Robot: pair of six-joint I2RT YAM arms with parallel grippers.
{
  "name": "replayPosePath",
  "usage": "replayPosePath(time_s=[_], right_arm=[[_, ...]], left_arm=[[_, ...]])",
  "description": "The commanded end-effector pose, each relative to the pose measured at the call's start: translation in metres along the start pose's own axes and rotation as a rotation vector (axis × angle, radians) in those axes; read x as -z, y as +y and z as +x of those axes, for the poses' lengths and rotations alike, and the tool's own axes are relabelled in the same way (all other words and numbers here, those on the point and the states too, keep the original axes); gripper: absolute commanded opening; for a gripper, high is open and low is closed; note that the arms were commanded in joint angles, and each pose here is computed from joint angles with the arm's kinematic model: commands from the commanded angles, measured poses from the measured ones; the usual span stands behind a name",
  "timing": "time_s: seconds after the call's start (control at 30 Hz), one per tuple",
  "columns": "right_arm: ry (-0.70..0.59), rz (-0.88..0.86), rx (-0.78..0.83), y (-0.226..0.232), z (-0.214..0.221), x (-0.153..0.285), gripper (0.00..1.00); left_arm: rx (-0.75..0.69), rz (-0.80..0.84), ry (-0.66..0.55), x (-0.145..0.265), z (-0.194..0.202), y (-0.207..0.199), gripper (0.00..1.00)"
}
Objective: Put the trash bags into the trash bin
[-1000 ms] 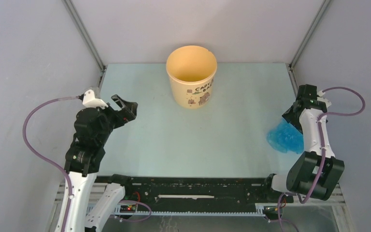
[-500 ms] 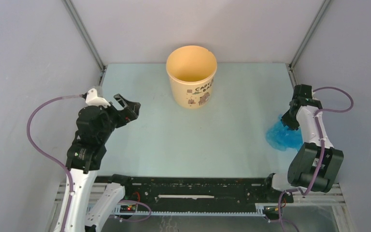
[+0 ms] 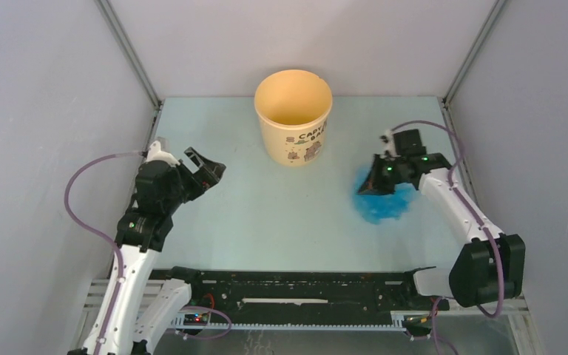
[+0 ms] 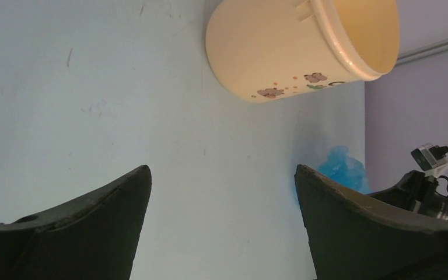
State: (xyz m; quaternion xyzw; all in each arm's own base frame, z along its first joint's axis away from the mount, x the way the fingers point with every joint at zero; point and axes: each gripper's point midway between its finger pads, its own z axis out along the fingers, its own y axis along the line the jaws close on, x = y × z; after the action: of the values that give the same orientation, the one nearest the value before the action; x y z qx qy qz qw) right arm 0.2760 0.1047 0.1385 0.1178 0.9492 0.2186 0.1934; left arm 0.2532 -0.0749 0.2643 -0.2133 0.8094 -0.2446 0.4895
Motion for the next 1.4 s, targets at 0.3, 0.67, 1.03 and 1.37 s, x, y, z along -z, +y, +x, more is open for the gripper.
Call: replayPosePath(time_s=[0.3, 0.67, 1.03, 1.37], right_arm=[[0.324, -0.752, 0.249, 0.161, 0.086, 0.039, 0.00], [0.410, -0.552, 0.101, 0.091, 0.072, -0.045, 0.00], [0.354, -0.247, -0.167, 0.026, 0.046, -0.074, 0.00], [0.244, -0.173, -0.083, 0.011, 0.027, -0.042, 0.57]], left_arm=[[0.121, 0.054, 0.159, -0.026, 0.042, -0.022, 0.97], [0.064, 0.154, 0.384, -0.027, 0.097, -0.050, 0.97], [-0.236, 0.349, 0.609, -0.023, 0.162, -0.104, 0.98], [-0.395, 0.521, 0.611, -0.017, 0.197, -0.111, 1.00]])
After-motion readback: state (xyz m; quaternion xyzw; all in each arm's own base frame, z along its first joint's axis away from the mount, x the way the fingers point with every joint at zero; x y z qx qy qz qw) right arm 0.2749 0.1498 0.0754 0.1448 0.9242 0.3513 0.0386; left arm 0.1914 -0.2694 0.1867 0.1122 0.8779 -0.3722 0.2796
